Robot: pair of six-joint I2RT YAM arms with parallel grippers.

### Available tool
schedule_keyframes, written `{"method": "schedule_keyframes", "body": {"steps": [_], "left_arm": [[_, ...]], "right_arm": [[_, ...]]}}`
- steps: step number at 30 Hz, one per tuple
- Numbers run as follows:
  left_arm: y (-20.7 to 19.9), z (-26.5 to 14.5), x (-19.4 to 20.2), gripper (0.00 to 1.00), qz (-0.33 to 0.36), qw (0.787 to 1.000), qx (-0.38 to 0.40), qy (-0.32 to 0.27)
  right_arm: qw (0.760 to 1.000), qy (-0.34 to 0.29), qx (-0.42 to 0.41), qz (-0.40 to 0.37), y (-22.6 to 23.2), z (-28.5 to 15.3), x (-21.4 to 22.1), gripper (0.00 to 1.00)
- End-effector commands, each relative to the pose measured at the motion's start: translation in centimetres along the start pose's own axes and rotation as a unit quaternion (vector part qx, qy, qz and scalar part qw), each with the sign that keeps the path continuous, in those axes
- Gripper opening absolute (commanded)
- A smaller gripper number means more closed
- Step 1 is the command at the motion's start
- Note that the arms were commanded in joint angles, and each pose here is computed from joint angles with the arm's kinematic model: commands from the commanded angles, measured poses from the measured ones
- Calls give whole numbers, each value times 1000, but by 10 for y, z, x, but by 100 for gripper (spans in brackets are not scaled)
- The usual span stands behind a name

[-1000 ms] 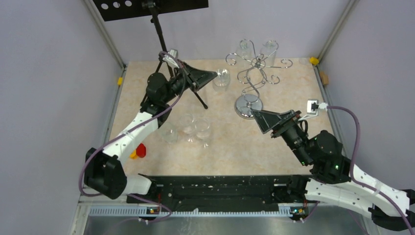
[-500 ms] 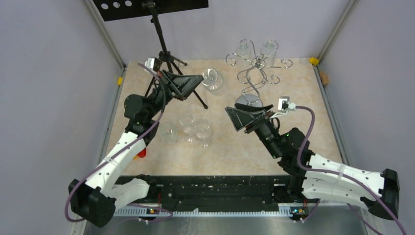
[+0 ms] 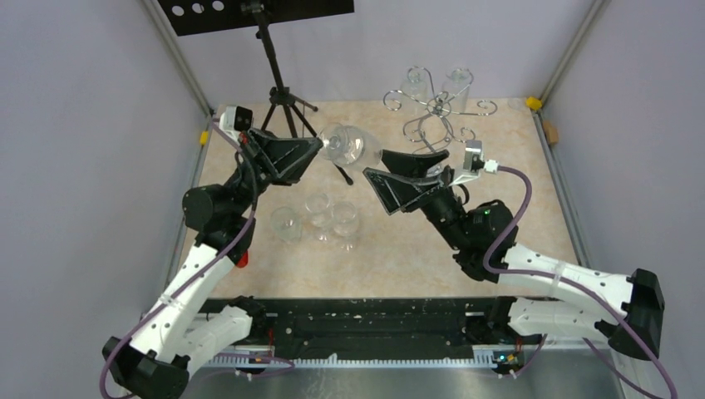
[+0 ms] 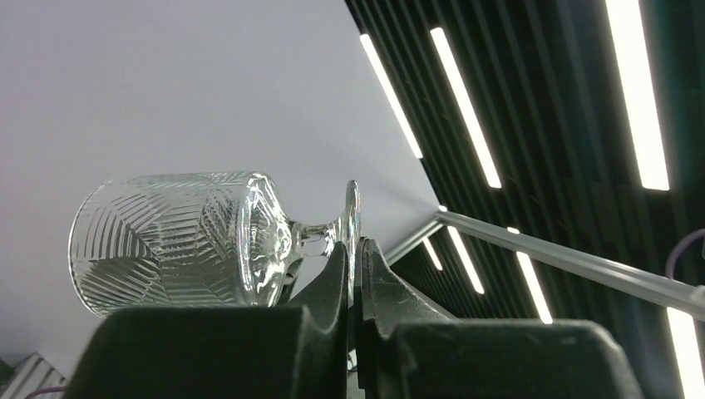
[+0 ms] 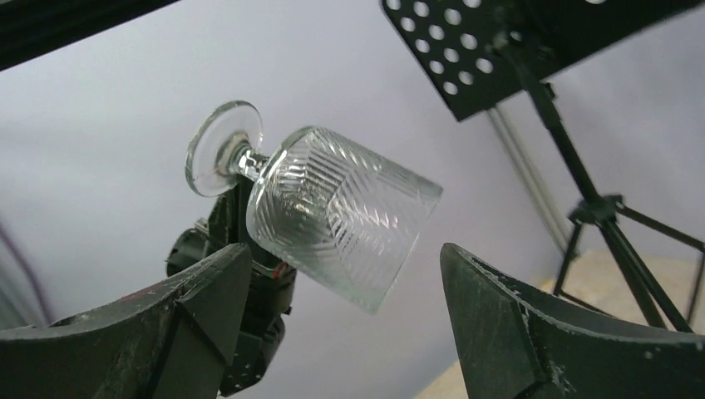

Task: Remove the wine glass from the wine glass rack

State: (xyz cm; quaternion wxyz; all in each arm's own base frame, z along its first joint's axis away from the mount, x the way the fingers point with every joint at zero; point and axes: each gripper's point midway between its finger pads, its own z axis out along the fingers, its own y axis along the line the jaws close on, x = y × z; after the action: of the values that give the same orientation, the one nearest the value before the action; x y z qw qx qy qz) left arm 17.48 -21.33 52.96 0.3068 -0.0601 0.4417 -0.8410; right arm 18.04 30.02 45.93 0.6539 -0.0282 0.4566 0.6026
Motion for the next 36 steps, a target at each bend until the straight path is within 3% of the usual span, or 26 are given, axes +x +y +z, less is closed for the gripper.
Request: {"method": "schedule_keyframes", "body": {"steps": [1,5,10,22,25,27,33,34,36], "left_arm": [[-68,-12,15,0,11,995,97,7],[-83,-17,20,0,6,993,115,8],[-91,-19,22,0,-1,992,128,13],[-91,-26,24,0,-6,991,131,8],[-91,-27,23,0,-9,991,131,6],[-92,-28,24,0,-9,991,133,7],[-90,-29,27,0,7,990,138,12],[-88,-30,27,3,12,990,138,12],[-82,-30,26,23,21,991,131,7]], "right_arm": [[991,-10,-136,-7,54,17,-24,85],[976,14,-217,5,72,18,-19,80],[951,26,-308,12,97,5,-14,62],[916,1,-400,11,122,-10,-19,29],[910,0,-415,11,126,-11,-20,17],[906,0,-424,12,130,-10,-21,3],[907,2,-421,30,133,-1,-25,0],[908,3,-419,31,132,-1,-24,0],[911,5,-410,32,130,0,-24,0]]}}
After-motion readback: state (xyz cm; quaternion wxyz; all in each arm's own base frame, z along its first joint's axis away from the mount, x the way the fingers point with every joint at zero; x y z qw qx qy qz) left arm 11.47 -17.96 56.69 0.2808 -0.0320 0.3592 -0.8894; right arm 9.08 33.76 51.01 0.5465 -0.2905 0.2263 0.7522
